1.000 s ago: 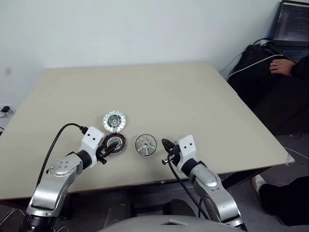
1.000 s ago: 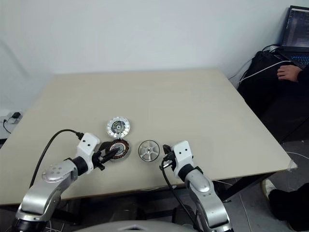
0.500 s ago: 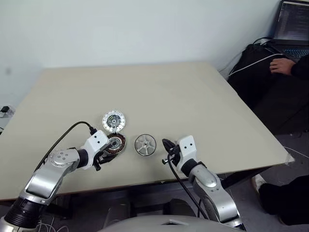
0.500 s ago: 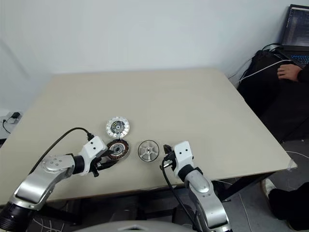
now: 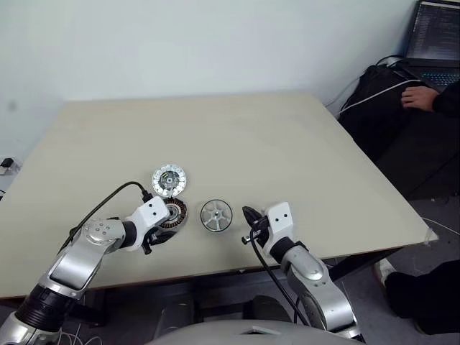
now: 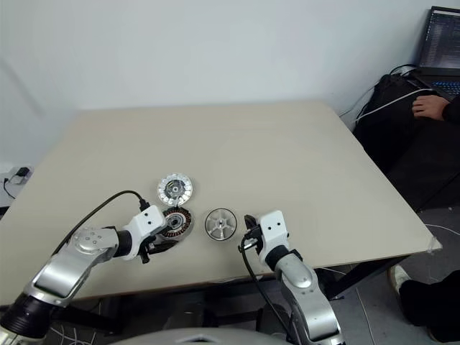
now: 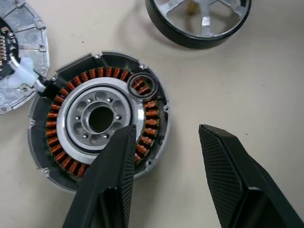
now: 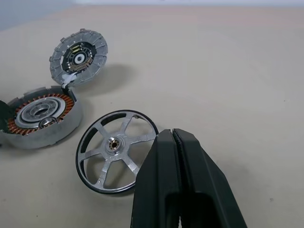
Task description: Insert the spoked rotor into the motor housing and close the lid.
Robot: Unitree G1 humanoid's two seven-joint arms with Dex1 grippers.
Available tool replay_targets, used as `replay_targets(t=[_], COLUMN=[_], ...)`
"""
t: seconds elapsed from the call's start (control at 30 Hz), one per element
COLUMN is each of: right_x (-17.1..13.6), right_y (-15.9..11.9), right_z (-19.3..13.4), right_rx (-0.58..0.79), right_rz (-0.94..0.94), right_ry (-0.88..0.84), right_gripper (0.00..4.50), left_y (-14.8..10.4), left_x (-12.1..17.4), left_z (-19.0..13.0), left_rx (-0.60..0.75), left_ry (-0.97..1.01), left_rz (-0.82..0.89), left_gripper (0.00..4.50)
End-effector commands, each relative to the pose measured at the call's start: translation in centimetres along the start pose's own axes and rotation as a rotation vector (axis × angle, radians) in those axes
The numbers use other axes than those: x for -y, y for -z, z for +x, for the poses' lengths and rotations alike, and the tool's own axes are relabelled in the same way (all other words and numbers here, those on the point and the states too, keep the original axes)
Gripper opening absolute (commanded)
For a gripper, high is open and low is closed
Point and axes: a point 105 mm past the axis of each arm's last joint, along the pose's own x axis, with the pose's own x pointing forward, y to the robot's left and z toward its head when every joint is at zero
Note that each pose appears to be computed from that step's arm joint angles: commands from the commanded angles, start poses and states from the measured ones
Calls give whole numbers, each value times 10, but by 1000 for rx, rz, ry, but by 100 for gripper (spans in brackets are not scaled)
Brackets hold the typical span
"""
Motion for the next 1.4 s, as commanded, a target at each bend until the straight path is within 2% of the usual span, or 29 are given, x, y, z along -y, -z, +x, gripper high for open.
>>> replay_targets(t=[0.03,0.8,0.9,1.07,1.4], right_x=[1,1,2,2,2], right_y=[-14,-15,-16,-16,-15], right_z=[1,1,1,0,0], right_rx=[57,64,64,64,60], right_rz=[-9,-9,-10,-11,-11], right_ry=[5,11,13,13,10], right_gripper=[7,7,7,7,7], left_y=[-9,-6,-8,-10,-13], left_x=[-9,-10,-9,-10,-11], left_z=[-3,11,12,12,10], left_rx=[8,-42,-38,-34,-12], left_ry=[-30,-29,-22,-30,-60], left_rz=[42,83,90,98,115], left_gripper=[223,223,167,8,3])
